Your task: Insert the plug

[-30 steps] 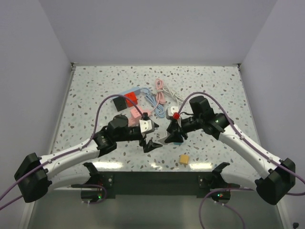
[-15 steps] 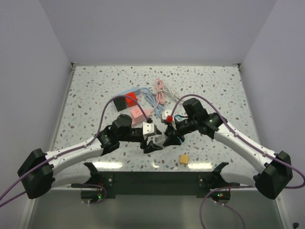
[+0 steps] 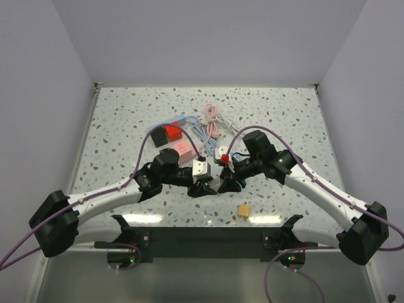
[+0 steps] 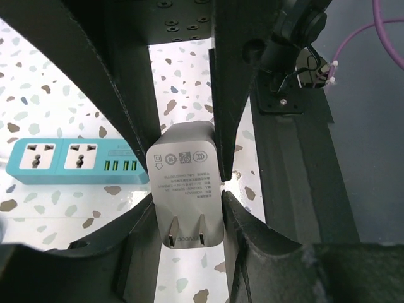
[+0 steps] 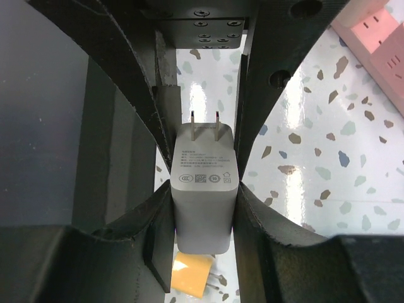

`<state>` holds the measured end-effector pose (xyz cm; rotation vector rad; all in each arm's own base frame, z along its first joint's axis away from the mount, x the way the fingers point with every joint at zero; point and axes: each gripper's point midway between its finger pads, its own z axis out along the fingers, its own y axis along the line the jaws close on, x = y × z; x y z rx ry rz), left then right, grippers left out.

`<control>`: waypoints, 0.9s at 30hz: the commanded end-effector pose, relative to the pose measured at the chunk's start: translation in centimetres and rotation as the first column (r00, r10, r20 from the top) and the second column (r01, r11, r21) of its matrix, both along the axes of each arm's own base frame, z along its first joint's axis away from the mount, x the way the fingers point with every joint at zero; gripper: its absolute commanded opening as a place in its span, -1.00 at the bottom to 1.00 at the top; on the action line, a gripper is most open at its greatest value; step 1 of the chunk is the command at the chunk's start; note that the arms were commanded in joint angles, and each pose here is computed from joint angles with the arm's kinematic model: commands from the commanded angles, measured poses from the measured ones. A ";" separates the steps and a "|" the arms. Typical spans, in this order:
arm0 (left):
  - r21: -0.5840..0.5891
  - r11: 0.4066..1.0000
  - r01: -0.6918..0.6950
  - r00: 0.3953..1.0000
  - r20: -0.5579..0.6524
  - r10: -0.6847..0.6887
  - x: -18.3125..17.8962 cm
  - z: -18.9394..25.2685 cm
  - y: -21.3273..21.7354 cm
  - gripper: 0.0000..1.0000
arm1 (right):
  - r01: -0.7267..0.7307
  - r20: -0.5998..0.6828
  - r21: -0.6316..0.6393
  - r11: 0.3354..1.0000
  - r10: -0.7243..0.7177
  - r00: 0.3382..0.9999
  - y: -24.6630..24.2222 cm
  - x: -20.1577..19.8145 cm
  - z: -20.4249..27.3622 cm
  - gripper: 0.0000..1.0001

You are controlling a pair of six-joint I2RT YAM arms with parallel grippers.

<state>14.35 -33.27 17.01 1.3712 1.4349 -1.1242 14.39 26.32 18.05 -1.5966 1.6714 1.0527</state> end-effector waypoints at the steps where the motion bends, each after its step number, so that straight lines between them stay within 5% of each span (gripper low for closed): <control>1: -0.102 0.994 0.042 0.999 0.006 -0.042 -0.2 2.6 -1.5 -1.00 | 0.027 0.051 0.055 0.998 -0.030 0.998 1.2 1.2 2.6 -0.91; 6: -0.234 0.971 -0.053 0.999 -0.002 0.054 0.8 4.5 -1.6 -1.00 | 0.187 0.100 0.129 0.974 -0.201 0.975 1.3 3.4 4.5 -0.16; 7: -0.242 0.968 -0.068 0.998 -0.023 0.065 0.8 4.4 -1.5 -1.00 | 0.223 0.116 0.158 0.962 -0.242 0.963 1.4 4.1 5.1 0.23; 9: -0.290 0.951 -0.109 0.994 -0.014 0.109 1.4 5.6 -1.3 -1.00 | 0.262 0.128 0.174 0.949 -0.286 0.950 1.2 4.7 5.2 0.39; 16: -0.293 0.930 -0.224 0.975 -0.066 0.214 3.7 5.4 0.5 -1.00 | 0.400 0.180 0.340 0.851 -0.476 0.861 -0.6 6.9 8.8 0.71; 23: -0.436 0.845 -0.309 0.945 -0.039 0.325 4.7 9.2 3.5 -1.00 | 0.460 0.142 0.496 0.736 -0.592 0.793 -1.8 7.8 11.3 0.73; 27: -0.476 0.812 -0.339 0.929 -0.029 0.370 4.8 9.8 4.6 -1.00 | 0.433 0.081 0.579 0.691 -0.577 0.813 -1.1 7.1 12.1 0.72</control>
